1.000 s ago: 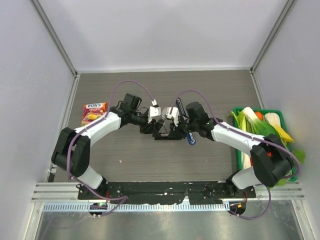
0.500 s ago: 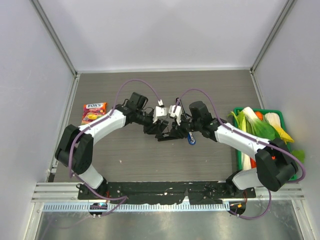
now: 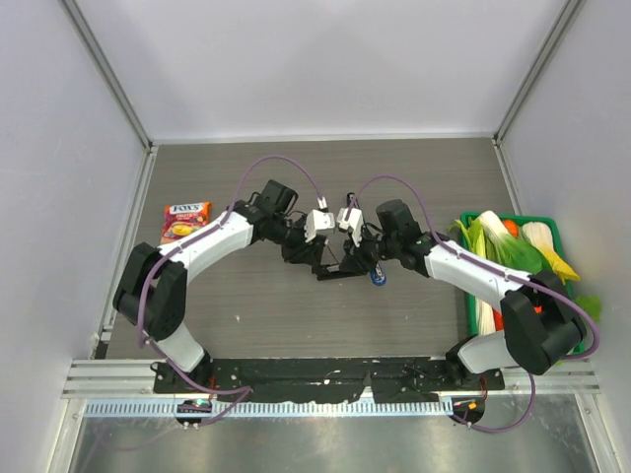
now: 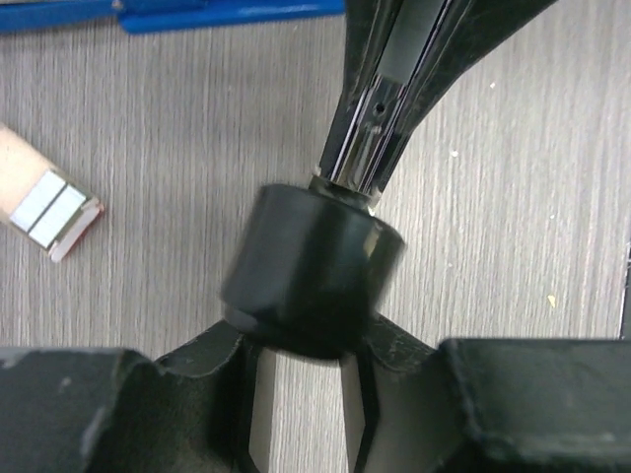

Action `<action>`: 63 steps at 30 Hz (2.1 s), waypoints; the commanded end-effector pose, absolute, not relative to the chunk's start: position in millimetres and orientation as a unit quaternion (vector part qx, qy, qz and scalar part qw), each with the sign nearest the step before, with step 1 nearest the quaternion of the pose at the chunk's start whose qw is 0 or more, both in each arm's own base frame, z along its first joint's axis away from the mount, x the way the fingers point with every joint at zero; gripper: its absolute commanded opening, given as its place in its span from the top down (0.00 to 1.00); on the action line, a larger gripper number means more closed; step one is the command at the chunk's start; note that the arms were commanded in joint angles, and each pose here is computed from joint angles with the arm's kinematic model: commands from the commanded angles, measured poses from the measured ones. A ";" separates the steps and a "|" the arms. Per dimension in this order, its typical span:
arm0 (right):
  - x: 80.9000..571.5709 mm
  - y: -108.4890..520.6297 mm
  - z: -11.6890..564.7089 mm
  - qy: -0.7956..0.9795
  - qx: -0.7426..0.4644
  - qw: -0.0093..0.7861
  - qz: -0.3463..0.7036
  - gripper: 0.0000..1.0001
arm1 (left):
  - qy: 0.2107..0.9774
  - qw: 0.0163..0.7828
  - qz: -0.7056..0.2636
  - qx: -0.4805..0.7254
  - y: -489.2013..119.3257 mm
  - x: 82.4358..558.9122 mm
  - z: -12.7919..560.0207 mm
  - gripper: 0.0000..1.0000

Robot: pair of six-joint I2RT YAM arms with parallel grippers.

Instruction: Load the staples into the stapler

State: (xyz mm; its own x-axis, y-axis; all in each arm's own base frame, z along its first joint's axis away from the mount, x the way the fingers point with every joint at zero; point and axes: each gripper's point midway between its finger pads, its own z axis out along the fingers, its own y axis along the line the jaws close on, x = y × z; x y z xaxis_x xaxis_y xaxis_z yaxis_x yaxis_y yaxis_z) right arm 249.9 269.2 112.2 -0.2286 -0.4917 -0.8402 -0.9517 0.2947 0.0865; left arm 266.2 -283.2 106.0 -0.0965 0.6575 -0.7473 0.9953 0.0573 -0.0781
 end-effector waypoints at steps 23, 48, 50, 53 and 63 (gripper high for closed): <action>237.8 306.0 107.8 0.657 -0.563 0.379 0.328 0.92 | 0.615 0.261 -0.361 0.650 -338.0 233.4 101.0 0.50; 225.1 301.2 98.3 0.639 -0.579 0.378 0.337 0.92 | 0.599 0.278 -0.383 0.646 -361.8 248.6 75.9 0.42; 223.4 300.4 96.0 0.640 -0.579 0.377 0.337 0.92 | 0.600 0.286 -0.371 0.648 -356.4 248.9 83.7 0.42; 222.0 299.2 93.9 0.643 -0.569 0.384 0.339 0.92 | 0.604 0.312 -0.354 0.642 -340.1 250.8 95.5 0.40; 233.7 311.6 89.9 0.654 -0.555 0.406 0.316 0.87 | 0.693 0.363 -0.279 0.556 -243.1 281.2 120.4 0.22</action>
State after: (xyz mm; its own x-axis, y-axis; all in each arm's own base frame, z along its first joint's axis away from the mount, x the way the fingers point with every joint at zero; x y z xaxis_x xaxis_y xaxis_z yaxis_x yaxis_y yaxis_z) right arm 234.9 282.8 74.5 -0.1868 -0.5040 -0.8433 -0.9623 0.2668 0.0537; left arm 254.9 -262.7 81.0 -0.1493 0.6271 -0.7645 0.9884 0.1177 -0.0964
